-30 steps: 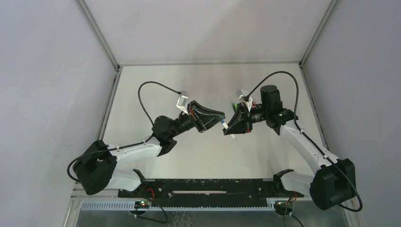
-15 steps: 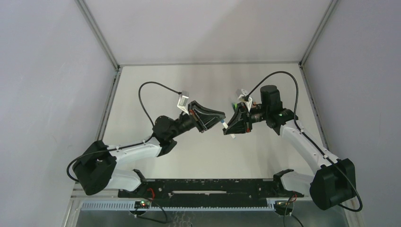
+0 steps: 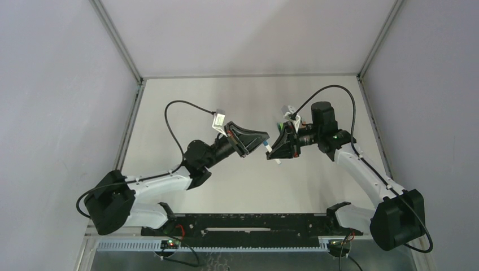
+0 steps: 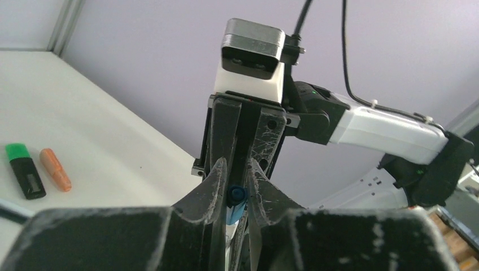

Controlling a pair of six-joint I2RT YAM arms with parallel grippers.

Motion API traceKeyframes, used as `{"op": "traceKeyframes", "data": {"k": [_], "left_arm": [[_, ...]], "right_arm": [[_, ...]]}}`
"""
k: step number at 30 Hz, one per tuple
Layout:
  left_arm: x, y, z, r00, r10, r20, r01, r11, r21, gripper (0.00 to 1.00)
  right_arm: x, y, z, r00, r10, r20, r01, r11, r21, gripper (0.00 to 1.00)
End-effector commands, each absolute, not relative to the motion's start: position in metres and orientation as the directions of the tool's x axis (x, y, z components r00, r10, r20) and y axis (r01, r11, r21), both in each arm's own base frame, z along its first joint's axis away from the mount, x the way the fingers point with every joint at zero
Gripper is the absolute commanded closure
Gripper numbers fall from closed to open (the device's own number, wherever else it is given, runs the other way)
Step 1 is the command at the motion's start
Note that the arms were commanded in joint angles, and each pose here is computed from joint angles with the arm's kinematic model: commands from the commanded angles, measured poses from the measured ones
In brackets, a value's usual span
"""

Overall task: Insert the pens into the pen caps
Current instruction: Press the pen cap onto the pen.

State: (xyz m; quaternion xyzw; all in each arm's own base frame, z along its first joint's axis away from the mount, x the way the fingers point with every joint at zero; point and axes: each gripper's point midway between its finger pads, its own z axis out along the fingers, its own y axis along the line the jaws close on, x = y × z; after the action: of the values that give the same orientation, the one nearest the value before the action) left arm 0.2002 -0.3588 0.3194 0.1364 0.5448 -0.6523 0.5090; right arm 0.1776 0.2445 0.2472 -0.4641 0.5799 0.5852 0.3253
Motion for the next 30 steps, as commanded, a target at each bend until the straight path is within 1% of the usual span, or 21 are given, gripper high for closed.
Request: {"op": "traceKeyframes", "data": {"k": [1, 8, 15, 19, 22, 26, 28, 30], "left_arm": [[0.195, -0.357, 0.317, -0.508, -0.538, -0.673, 0.740, 0.126, -0.661, 1.00], [0.206, -0.369, 0.288, -0.642, -0.527, -0.557, 0.552, 0.186, -0.813, 1.00], [0.212, -0.372, 0.264, -0.687, -0.551, -0.474, 0.400, 0.259, -0.879, 1.00], [0.210, -0.379, 0.262, -0.721, -0.544, -0.429, 0.342, 0.259, -0.903, 1.00], [0.209, -0.380, 0.260, -0.725, -0.533, -0.437, 0.329, 0.289, -0.899, 1.00], [0.206, -0.381, 0.248, -0.738, -0.491, -0.462, 0.295, 0.381, -0.876, 1.00], [0.203, -0.383, 0.238, -0.754, -0.449, -0.479, 0.272, 0.451, -0.850, 1.00], [0.199, -0.388, 0.235, -0.759, -0.426, -0.492, 0.274, 0.476, -0.835, 1.00]], "right_arm": [[0.198, 0.247, 0.257, -0.310, -0.146, -0.940, -0.948, -0.032, 0.317, 1.00], [0.211, 0.247, 0.255, -0.310, -0.148, -0.939, -0.951, 0.062, 0.304, 1.00], [0.223, 0.247, 0.252, -0.303, -0.155, -0.940, -0.948, 0.146, 0.281, 1.00], [0.226, 0.250, 0.250, -0.284, -0.167, -0.944, -0.950, 0.182, 0.253, 1.00], [0.230, 0.248, 0.251, -0.276, -0.168, -0.946, -0.946, 0.221, 0.237, 1.00], [0.238, 0.245, 0.254, -0.268, -0.163, -0.950, -0.935, 0.281, 0.215, 1.00], [0.239, 0.245, 0.254, -0.270, -0.162, -0.949, -0.932, 0.292, 0.215, 1.00], [0.239, 0.246, 0.254, -0.269, -0.162, -0.949, -0.931, 0.295, 0.214, 1.00]]}}
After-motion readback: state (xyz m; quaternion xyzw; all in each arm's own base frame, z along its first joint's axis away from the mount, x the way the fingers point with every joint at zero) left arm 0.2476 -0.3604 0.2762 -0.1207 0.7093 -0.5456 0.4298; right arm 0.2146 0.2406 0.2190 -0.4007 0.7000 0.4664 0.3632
